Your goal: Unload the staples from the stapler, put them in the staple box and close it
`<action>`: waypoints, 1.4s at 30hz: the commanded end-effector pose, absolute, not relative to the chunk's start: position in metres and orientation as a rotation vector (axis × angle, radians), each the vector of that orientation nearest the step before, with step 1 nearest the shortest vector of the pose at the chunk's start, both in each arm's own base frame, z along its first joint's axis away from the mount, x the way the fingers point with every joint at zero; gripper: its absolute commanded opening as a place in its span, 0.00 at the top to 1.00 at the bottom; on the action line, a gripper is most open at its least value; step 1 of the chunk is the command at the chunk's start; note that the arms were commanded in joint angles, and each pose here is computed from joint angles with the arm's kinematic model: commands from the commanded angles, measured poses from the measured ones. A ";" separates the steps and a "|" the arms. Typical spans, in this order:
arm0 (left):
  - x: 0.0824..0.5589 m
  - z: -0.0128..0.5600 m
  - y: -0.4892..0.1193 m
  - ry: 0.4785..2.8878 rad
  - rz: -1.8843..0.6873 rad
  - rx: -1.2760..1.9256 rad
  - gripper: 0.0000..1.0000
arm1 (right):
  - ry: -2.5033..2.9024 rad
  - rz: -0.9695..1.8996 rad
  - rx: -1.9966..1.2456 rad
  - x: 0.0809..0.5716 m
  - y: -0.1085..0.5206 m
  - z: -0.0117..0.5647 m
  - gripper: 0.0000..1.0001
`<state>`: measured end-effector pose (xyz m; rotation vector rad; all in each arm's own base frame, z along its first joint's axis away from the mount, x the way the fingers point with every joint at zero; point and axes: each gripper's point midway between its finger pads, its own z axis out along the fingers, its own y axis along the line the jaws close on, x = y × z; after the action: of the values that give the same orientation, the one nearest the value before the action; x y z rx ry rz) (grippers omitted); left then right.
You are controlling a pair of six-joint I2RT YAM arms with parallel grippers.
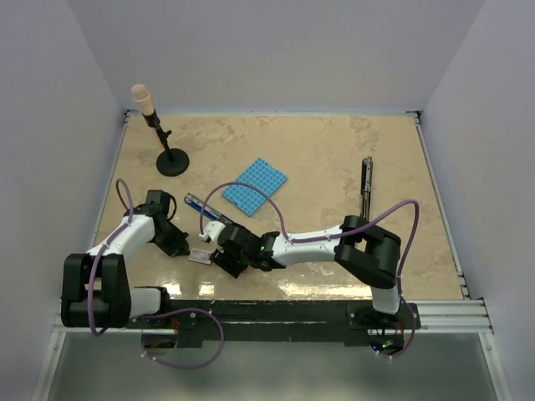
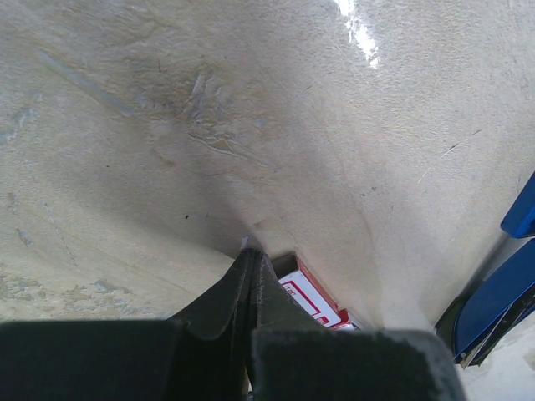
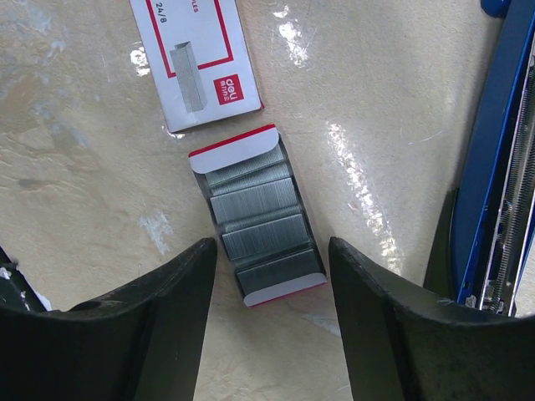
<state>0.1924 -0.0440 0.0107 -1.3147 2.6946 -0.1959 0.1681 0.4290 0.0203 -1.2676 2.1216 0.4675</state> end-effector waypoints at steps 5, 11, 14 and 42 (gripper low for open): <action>0.185 0.001 -0.042 2.711 -0.181 -1.317 1.00 | 2.071 0.510 -1.301 0.165 0.436 0.021 0.43; 0.181 -0.001 -0.043 2.719 -0.183 -1.329 1.00 | 2.075 0.520 -1.327 0.159 0.437 0.014 0.50; 0.179 -0.002 -0.044 2.723 -0.185 -1.328 1.00 | 2.064 0.519 -1.316 0.159 0.442 0.014 0.51; 0.174 -0.003 -0.045 2.712 -0.196 -1.355 1.00 | 2.114 0.450 -1.304 0.143 0.443 0.013 0.58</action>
<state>0.1925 -0.0485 0.0105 -1.3137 2.6775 -0.2538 0.1499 0.4467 0.0212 -1.2902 2.0765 0.4709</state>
